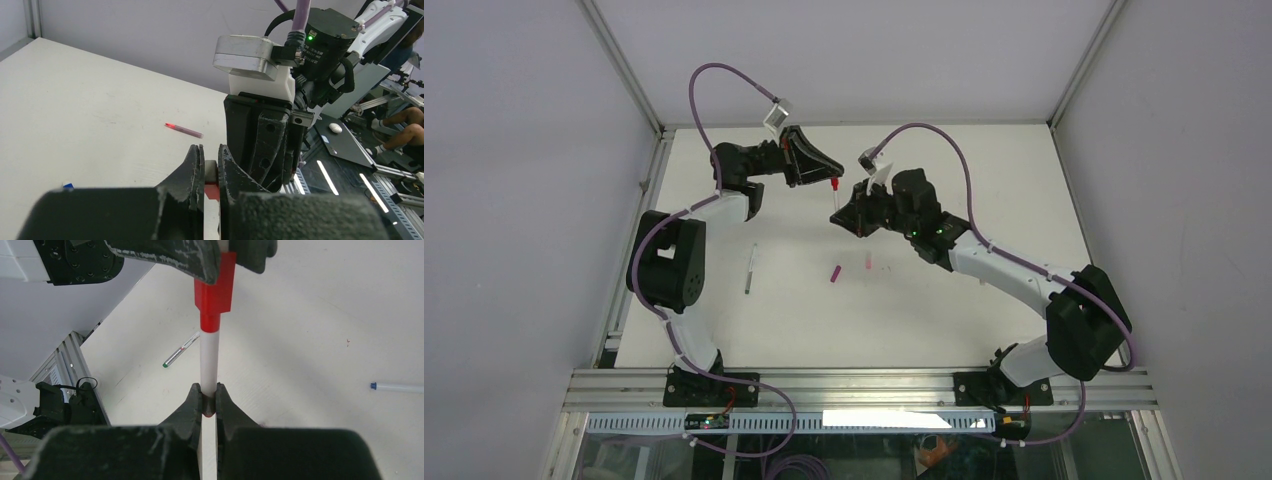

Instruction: Insert the pens into the pen caps

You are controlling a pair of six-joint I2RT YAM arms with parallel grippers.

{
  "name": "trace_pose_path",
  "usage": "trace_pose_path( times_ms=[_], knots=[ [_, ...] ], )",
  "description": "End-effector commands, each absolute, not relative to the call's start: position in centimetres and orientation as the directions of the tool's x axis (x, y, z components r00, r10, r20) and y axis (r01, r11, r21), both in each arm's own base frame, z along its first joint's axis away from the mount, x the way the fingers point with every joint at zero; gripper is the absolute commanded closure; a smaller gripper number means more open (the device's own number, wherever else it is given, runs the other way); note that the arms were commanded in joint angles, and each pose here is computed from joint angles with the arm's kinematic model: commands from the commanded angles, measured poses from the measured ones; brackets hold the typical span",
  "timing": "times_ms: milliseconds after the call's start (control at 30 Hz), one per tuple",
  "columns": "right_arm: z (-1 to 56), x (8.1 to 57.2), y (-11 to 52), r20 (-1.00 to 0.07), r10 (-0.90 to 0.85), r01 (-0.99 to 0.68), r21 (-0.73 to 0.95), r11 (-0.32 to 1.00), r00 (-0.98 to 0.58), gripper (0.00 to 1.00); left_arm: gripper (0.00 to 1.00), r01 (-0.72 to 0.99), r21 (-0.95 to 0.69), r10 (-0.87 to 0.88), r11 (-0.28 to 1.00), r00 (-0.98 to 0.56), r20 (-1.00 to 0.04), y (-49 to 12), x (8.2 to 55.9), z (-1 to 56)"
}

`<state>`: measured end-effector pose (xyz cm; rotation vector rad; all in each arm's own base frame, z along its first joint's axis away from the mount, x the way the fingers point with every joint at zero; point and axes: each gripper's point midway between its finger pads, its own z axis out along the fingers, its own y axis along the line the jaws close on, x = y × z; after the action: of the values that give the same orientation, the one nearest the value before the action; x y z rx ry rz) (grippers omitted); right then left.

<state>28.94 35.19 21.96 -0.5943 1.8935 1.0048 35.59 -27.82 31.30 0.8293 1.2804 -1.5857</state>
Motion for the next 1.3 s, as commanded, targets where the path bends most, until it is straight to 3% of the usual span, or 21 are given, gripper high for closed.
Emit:
trace_pose_path(
  times_ms=[0,400,833,867,900,933,967,1000,1100,1267],
  knots=[
    [26.3,29.6,36.2,-0.91,0.06,-0.765,0.379,0.52,-0.41,1.0,1.0,0.957,-0.276,-0.235,-0.086,-0.289,-0.928,-28.0,34.6,32.3],
    [29.3,31.9,35.7,-0.939,0.096,-0.764,0.326,0.556,-0.331,1.0,1.0,0.927,-0.344,-0.172,-0.148,-0.367,-0.914,-29.5,32.1,29.1],
    [32.8,35.2,32.4,-0.947,0.179,-0.732,0.32,0.602,-0.267,1.0,1.0,0.897,-0.423,-0.152,-0.124,-0.439,-0.886,-29.5,30.0,25.1],
    [32.7,35.1,32.3,-0.947,0.178,-0.731,0.32,0.603,-0.268,1.0,0.88,0.897,-0.423,-0.152,-0.127,-0.439,-0.886,-29.5,30.2,25.4],
    [32.6,35.1,32.3,-0.946,0.179,-0.731,0.322,0.602,-0.269,1.0,0.7,0.898,-0.422,-0.156,-0.126,-0.438,-0.885,-29.4,30.5,25.7],
    [32.6,35.0,32.3,-0.946,0.18,-0.73,0.322,0.603,-0.269,1.0,0.35,0.9,-0.418,-0.164,-0.124,-0.434,-0.886,-29.4,30.9,26.2],
    [32.6,35.0,32.1,-0.947,0.18,-0.728,0.32,0.606,-0.266,1.0,0.17,0.904,-0.411,-0.175,-0.117,-0.426,-0.888,-29.1,31.5,26.7],
    [32.7,35.0,31.9,-0.949,0.18,-0.726,0.315,0.611,-0.261,1.0,0.1,0.91,-0.4,-0.19,-0.108,-0.414,-0.89,-28.8,32.1,27.5],
    [32.8,34.9,31.0,-0.951,0.174,-0.715,0.306,0.628,-0.255,1.0,0.01,0.935,-0.35,-0.255,-0.06,-0.354,-0.9,-27.4,34.1,30.3],
    [29.2,36.3,27.8,-0.931,0.147,-0.569,0.324,0.756,-0.335,1.0,0.02,0.917,-0.38,-0.412,0.125,-0.3,-0.86,-22.1,36.6,32.2]
  ],
)
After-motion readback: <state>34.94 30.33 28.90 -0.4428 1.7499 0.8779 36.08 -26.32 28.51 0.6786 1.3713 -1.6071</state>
